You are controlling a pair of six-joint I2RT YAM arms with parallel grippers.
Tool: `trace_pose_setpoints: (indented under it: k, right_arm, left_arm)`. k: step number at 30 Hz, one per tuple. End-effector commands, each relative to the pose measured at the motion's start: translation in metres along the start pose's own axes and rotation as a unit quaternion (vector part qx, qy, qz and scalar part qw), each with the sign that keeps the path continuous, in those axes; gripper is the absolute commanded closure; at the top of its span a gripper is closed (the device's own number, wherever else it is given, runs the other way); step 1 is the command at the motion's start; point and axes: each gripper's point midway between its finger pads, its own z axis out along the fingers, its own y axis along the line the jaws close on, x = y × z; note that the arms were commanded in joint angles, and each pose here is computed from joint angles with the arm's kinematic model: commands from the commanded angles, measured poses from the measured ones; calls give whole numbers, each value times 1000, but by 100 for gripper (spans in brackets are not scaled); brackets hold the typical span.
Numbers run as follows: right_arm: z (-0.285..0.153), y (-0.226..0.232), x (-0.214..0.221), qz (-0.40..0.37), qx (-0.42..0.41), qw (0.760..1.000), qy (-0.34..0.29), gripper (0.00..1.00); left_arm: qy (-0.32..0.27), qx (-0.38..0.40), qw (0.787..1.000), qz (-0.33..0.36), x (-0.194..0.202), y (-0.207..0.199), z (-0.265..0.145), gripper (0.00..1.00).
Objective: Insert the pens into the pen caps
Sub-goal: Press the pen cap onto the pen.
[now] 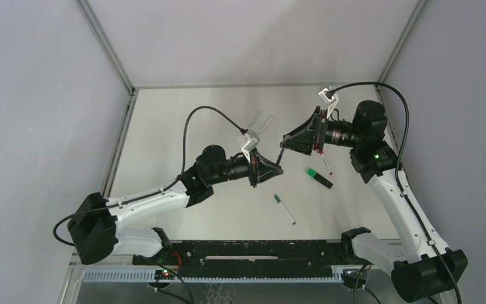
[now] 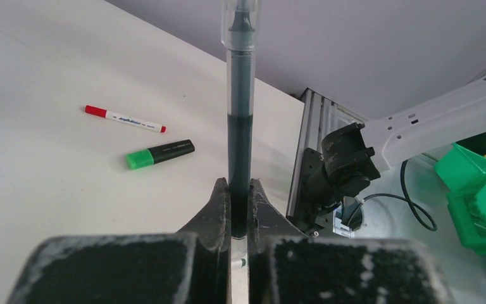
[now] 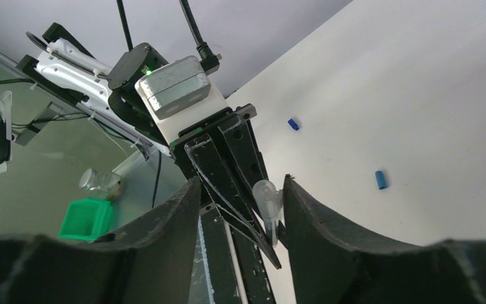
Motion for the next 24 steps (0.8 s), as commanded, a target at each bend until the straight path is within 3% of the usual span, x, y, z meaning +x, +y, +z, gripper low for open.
trace_pose_setpoints:
  k: [1,4,10,15,24]
  right_arm:
    - [0,18,-17,-27,-21,999,-15,47]
    - [0,17,-17,-27,-17,999,-16,55]
    - [0,17,-14,-29,-14,999,-13,83]
    - [-1,17,-9,-35,-11,999,-6,97]
    - [-4,26,18,-59,-3,998,29,100]
  left_arm:
    - [-46,22,999,11,-39,-18,3,100]
    - [-49,19,999,10,-40,-18,2,100]
    - [-49,22,999,4,-41,-20,2,100]
    - [-54,20,998,-7,-45,-20,3,100]
    - [-79,34,989,-124,-64,-14,10,100]
